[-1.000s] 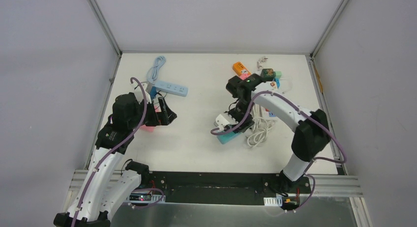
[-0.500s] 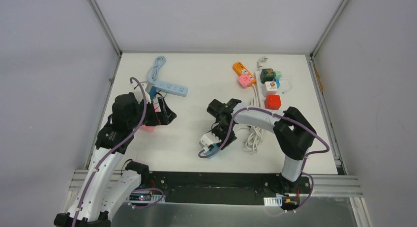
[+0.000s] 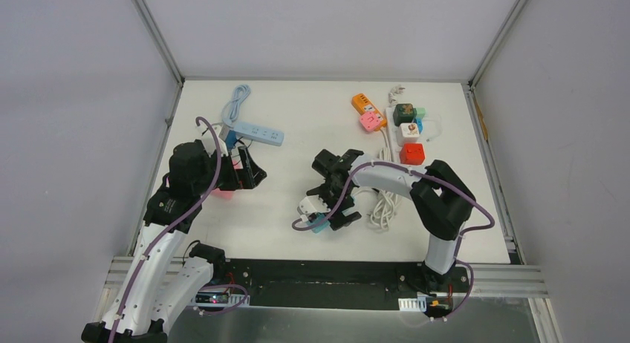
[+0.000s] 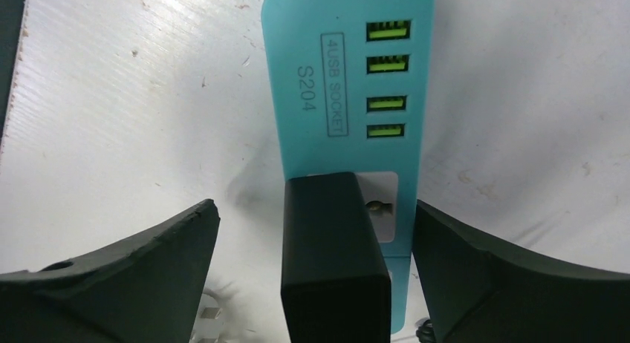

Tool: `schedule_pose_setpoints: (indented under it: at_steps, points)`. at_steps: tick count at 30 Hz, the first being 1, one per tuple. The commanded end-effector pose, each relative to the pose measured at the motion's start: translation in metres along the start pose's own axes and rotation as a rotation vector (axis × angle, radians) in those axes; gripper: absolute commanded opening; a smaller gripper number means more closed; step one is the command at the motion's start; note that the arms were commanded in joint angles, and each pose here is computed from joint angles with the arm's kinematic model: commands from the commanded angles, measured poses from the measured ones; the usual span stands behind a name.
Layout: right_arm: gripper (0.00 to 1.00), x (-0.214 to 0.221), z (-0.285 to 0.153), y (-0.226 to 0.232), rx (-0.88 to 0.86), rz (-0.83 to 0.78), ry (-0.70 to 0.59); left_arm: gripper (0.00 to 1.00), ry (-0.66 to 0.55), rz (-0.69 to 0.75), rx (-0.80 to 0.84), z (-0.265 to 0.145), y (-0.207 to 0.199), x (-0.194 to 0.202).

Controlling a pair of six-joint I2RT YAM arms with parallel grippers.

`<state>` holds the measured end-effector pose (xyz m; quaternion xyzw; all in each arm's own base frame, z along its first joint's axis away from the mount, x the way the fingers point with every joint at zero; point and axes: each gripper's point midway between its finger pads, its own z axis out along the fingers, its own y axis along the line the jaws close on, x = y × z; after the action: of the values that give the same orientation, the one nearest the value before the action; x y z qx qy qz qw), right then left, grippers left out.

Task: Pull the plug off the socket
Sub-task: Place the socket at the center of the board.

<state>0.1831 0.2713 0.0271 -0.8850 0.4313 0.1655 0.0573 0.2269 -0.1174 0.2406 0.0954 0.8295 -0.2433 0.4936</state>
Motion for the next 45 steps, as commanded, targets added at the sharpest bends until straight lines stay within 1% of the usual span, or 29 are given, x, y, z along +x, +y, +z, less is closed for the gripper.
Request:
schedule_pose_setpoints:
  at_steps: [1, 4, 8, 15, 21, 25, 28, 32, 35, 37, 40, 42, 45]
  points:
    - [1.00, -0.016, -0.032, -0.008, 0.069, 0.044, -0.027, 0.99, -0.037, 0.014, 0.014, 0.001, -0.001, -0.008]
    - [1.00, -0.021, -0.051, -0.008, 0.104, 0.054, -0.046, 0.99, -0.035, 0.012, 0.013, 0.002, -0.001, -0.008]
    - [1.00, -0.027, -0.080, 0.002, 0.140, 0.044, -0.108, 0.99, -0.036, 0.005, 0.013, 0.002, -0.001, -0.008]
    - [1.00, -0.022, -0.104, 0.029, 0.196, 0.063, -0.227, 0.99, -0.047, -0.005, 0.006, 0.003, 0.000, -0.010]
    - [1.00, -0.019, -0.123, 0.035, 0.243, 0.135, -0.334, 0.99, -0.069, -0.069, 0.103, 0.013, -0.015, -0.011]
    - [1.00, -0.015, -0.133, 0.033, 0.259, 0.229, -0.401, 0.99, -0.104, -0.140, 0.210, 0.020, -0.031, -0.013]
    - [1.00, -0.023, -0.135, 0.034, 0.210, 0.355, -0.498, 0.99, -0.135, -0.207, 0.274, 0.026, -0.040, -0.013]
    - [1.00, -0.041, -0.127, 0.045, 0.017, 0.443, -0.613, 0.99, -0.146, -0.194, 0.298, 0.027, -0.048, -0.014]
    - [1.00, -0.045, -0.128, 0.049, -0.110, 0.439, -0.629, 0.99, -0.164, -0.145, 0.306, 0.025, -0.058, -0.015]
    - [1.00, -0.042, -0.125, 0.051, -0.124, 0.434, -0.632, 0.99, -0.167, -0.111, 0.304, 0.026, -0.063, -0.013]
    - [1.00, -0.030, -0.119, 0.043, -0.023, 0.429, -0.583, 0.99, -0.140, -0.072, 0.296, 0.036, -0.068, -0.006]
    - [1.00, -0.018, -0.119, 0.033, 0.090, 0.431, -0.522, 0.99, -0.122, -0.046, 0.294, 0.042, -0.072, -0.002]
    - [1.00, 0.004, -0.131, 0.010, 0.317, 0.446, -0.428, 0.99, -0.117, 0.017, 0.289, 0.047, -0.082, -0.001]
